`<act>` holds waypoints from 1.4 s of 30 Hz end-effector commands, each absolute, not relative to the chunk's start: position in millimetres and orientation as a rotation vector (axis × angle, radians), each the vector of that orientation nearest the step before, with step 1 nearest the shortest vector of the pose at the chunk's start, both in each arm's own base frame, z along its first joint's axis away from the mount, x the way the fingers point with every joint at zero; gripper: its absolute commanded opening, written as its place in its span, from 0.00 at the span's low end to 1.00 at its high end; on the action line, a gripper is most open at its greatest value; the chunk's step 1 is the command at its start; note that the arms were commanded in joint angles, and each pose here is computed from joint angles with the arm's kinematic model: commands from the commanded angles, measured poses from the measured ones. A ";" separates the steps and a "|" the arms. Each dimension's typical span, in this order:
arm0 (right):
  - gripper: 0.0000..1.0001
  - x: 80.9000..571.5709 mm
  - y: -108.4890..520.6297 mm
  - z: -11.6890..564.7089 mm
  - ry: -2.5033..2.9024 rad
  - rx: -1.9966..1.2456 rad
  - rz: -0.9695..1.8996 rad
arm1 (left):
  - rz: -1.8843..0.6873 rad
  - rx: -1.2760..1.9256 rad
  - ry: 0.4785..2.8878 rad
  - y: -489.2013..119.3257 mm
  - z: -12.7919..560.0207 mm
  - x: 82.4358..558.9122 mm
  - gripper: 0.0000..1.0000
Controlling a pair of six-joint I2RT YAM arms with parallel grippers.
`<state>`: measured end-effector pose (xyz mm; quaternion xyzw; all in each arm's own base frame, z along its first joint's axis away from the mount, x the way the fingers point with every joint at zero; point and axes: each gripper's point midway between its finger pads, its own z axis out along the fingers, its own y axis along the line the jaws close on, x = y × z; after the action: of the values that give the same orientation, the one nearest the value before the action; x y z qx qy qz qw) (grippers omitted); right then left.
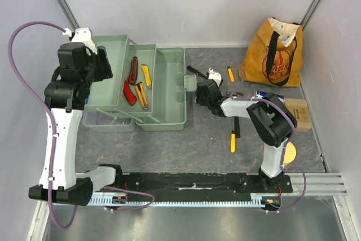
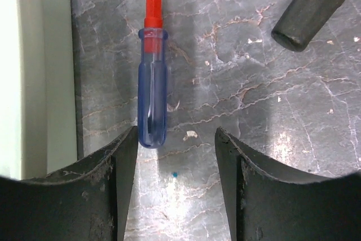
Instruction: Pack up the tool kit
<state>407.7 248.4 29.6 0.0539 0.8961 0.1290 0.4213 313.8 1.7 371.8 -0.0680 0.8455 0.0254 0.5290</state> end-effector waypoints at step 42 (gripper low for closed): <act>0.00 327.0 226.8 327.8 1.710 -0.027 0.678 | -0.738 0.177 1.776 -120.3 441.4 273.6 0.69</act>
<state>349.4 206.6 275.0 0.0347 0.7745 0.2102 0.5956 290.8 -74.5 407.8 0.0192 0.8097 -0.1797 0.5583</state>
